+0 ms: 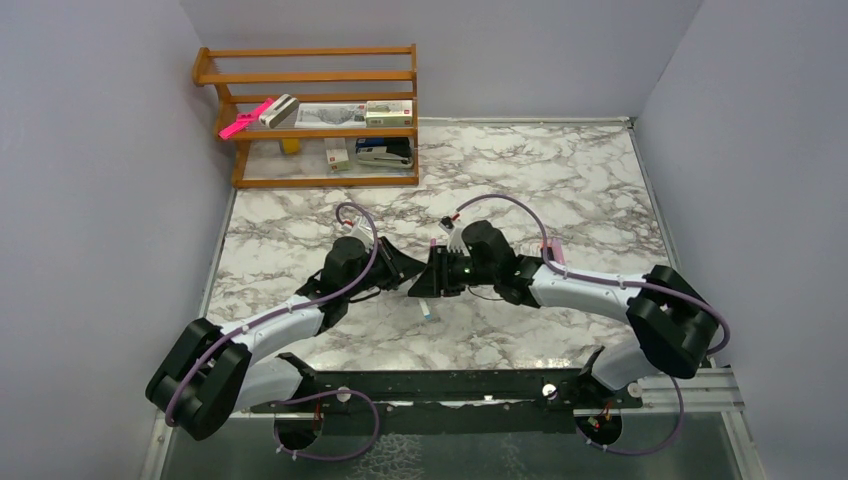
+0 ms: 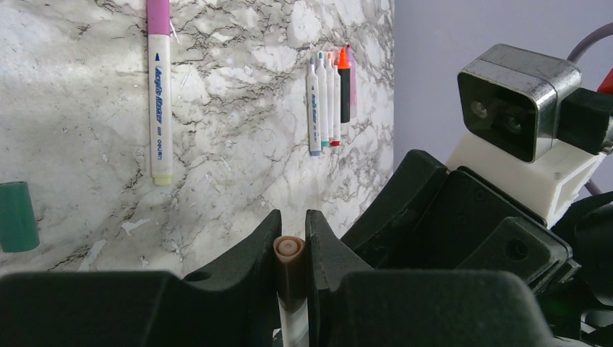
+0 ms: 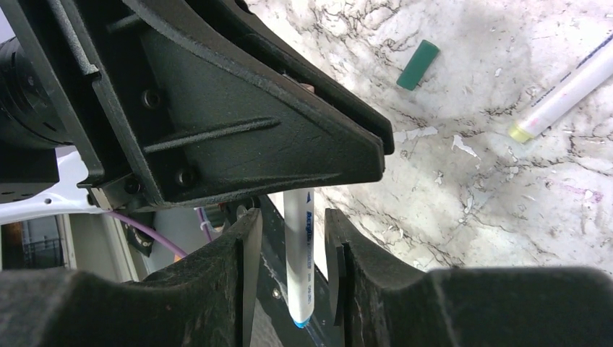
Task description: Open the pen caps
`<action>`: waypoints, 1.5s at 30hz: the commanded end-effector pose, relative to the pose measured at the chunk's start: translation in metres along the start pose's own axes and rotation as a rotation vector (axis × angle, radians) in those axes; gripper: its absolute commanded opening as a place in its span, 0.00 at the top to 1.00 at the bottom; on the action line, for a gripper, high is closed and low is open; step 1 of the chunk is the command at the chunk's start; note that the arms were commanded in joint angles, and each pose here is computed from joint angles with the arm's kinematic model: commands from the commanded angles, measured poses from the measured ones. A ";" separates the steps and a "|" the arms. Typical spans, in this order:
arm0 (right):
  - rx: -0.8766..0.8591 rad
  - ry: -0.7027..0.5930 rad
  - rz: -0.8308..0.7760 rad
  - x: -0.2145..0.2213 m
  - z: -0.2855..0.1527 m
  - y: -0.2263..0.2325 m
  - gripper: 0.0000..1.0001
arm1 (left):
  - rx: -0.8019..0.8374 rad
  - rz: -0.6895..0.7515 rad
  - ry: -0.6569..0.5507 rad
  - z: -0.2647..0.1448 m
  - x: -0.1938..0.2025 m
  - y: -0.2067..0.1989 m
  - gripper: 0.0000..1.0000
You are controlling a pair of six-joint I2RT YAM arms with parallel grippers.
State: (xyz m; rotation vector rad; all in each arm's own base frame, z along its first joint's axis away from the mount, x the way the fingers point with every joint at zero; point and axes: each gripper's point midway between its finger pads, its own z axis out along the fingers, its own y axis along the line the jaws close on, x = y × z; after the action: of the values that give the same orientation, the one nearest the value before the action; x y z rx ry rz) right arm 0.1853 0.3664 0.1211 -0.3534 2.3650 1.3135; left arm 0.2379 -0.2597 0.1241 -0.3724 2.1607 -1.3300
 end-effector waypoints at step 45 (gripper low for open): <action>-0.078 0.128 -0.064 0.056 0.020 0.031 0.99 | -0.028 0.025 -0.106 -0.009 -0.062 0.009 0.94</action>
State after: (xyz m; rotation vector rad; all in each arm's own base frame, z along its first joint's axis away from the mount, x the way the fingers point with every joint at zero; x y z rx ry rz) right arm 0.1769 0.3876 0.1066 -0.3633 2.3519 1.2666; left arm 0.2400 -0.2402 0.1129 -0.3743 2.2392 -1.3354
